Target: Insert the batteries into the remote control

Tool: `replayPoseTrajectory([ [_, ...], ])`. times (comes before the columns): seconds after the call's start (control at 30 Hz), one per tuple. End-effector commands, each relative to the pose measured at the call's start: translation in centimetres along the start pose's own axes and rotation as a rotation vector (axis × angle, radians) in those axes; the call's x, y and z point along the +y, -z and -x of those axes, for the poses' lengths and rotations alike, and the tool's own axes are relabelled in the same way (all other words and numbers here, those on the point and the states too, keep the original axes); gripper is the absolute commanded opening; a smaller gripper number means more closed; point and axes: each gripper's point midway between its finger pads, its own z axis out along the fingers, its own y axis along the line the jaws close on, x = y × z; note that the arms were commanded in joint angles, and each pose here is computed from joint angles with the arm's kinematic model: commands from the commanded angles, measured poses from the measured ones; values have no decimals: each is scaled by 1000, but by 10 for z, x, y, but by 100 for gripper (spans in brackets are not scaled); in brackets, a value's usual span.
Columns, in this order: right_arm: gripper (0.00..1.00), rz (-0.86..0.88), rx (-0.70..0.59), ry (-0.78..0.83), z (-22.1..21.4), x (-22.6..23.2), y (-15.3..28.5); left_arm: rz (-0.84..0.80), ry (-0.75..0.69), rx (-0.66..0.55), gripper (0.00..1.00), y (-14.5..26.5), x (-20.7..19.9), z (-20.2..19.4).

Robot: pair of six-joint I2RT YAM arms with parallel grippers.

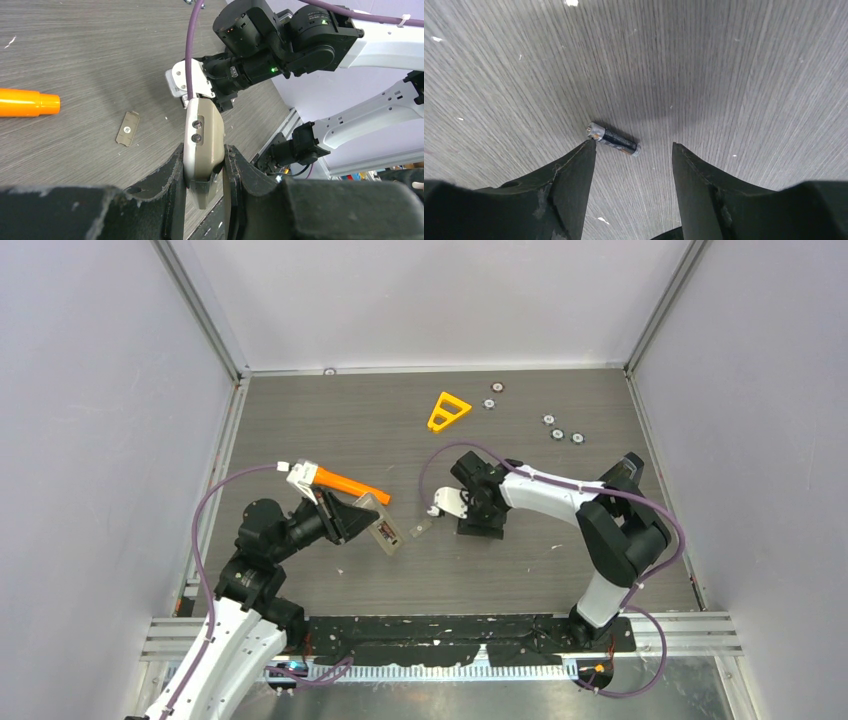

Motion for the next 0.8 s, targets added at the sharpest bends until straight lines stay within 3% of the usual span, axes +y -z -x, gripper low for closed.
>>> replayPoseTrajectory([
  [0.0,61,-19,-41,36,13,-2,-7,-24,-21,-42,0,-1,-5,12],
  [0.1,57,-24,-46,44,15,-4,-9,-24,-17,-43,1,-2,-5,12],
  [0.17,48,-23,-42,46,16,-5,-12,-23,-16,-43,1,-2,-5,12],
  [0.23,30,-25,-36,39,16,-6,-13,-22,-15,-44,0,-2,-4,12],
  [0.37,11,-62,-39,0,19,-14,-9,-21,-16,-51,0,-1,-4,12],
  [0.4,10,-90,-49,-32,22,-19,-4,-23,-17,-53,0,-1,-4,12],
  [0.43,7,-116,-65,-54,26,-25,0,-26,-18,-57,10,0,-4,12],
  [0.47,6,-150,-94,-104,33,-33,9,-27,-17,-60,1,0,-4,12],
  [0.5,6,-164,-119,-127,38,-36,15,-31,-18,-64,0,0,-4,12],
  [0.53,17,-183,-171,-177,47,-42,29,-36,-17,-69,0,0,-5,13],
  [0.57,9,-191,-205,-199,54,-45,36,-45,-16,-73,0,0,-6,13],
  [0.77,5,-278,-572,-478,104,-61,130,-103,7,-81,0,-2,-15,14],
])
